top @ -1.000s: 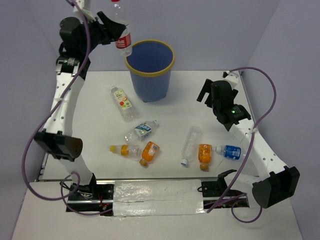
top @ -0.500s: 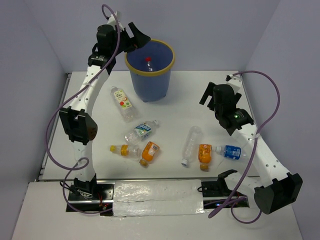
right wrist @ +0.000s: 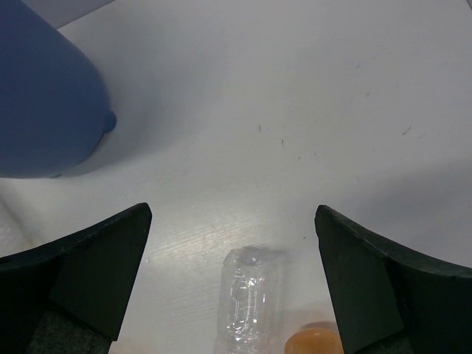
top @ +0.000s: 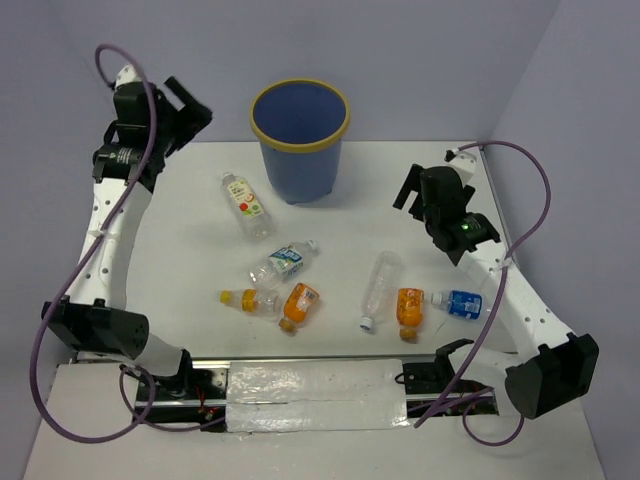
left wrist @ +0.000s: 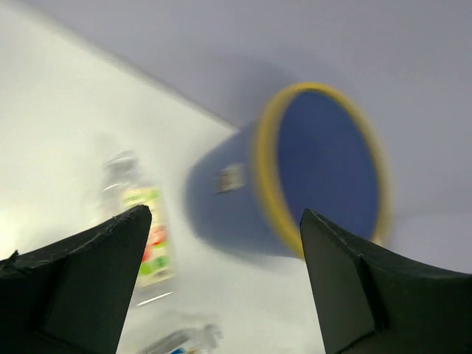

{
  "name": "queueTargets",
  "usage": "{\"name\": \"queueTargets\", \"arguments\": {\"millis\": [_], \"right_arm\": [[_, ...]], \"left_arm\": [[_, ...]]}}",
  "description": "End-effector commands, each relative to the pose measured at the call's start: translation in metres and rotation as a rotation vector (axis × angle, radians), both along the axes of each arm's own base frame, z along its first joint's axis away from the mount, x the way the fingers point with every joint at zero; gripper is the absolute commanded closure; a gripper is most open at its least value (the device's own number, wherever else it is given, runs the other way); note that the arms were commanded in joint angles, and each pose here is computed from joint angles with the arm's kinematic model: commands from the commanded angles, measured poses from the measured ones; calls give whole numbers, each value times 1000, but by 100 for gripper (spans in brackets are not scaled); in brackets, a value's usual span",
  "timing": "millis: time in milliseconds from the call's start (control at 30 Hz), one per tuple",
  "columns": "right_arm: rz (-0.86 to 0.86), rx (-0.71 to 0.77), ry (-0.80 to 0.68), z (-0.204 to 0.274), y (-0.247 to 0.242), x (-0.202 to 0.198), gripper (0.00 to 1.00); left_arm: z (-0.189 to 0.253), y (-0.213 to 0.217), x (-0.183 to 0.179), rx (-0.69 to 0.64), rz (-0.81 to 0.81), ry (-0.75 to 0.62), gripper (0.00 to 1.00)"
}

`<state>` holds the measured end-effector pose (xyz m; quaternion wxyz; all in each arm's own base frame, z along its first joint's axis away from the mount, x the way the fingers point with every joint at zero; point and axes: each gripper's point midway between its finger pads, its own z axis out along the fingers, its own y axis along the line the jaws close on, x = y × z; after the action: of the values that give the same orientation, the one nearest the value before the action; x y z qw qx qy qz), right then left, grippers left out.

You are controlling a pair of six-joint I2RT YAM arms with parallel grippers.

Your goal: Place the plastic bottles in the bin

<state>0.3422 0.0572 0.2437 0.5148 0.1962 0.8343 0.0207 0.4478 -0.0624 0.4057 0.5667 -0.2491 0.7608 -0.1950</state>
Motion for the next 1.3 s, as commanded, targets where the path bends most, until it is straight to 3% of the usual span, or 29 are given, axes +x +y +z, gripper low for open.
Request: {"name": "queueTargets", "arguments": {"millis": [0,100,167,200,267,300,367,500,733,1267], "right_arm": [[13,41,-30,5,10,10,0],[25,45,-32,7,12,11,0],[24,44,-32,8,12,10,0],[19,42,-32,7,10,10,0],[21,41,-30,8,10,8,0],[20,39,-26,7,10,7,0],[13,38,-21,6,8,5,0],[10,31,-8,2,5,0,0],[3,16,7,1,3,-2,0],[26,41,45,-9,14,6,0]], "left_arm": [[-124,46,-8,-113,172,374,7],[-157,62,3,-135,190,455,7],[-156,64,16,-131,188,459,7],[-179,64,27,-128,188,514,7],[-172,66,48,-125,185,501,8],[-202,64,56,-129,178,584,8],[-194,62,77,-141,156,559,8],[-233,57,107,-173,134,620,9],[-278,35,126,-206,-15,644,9],[-354,25,121,-37,-106,782,11]]}}
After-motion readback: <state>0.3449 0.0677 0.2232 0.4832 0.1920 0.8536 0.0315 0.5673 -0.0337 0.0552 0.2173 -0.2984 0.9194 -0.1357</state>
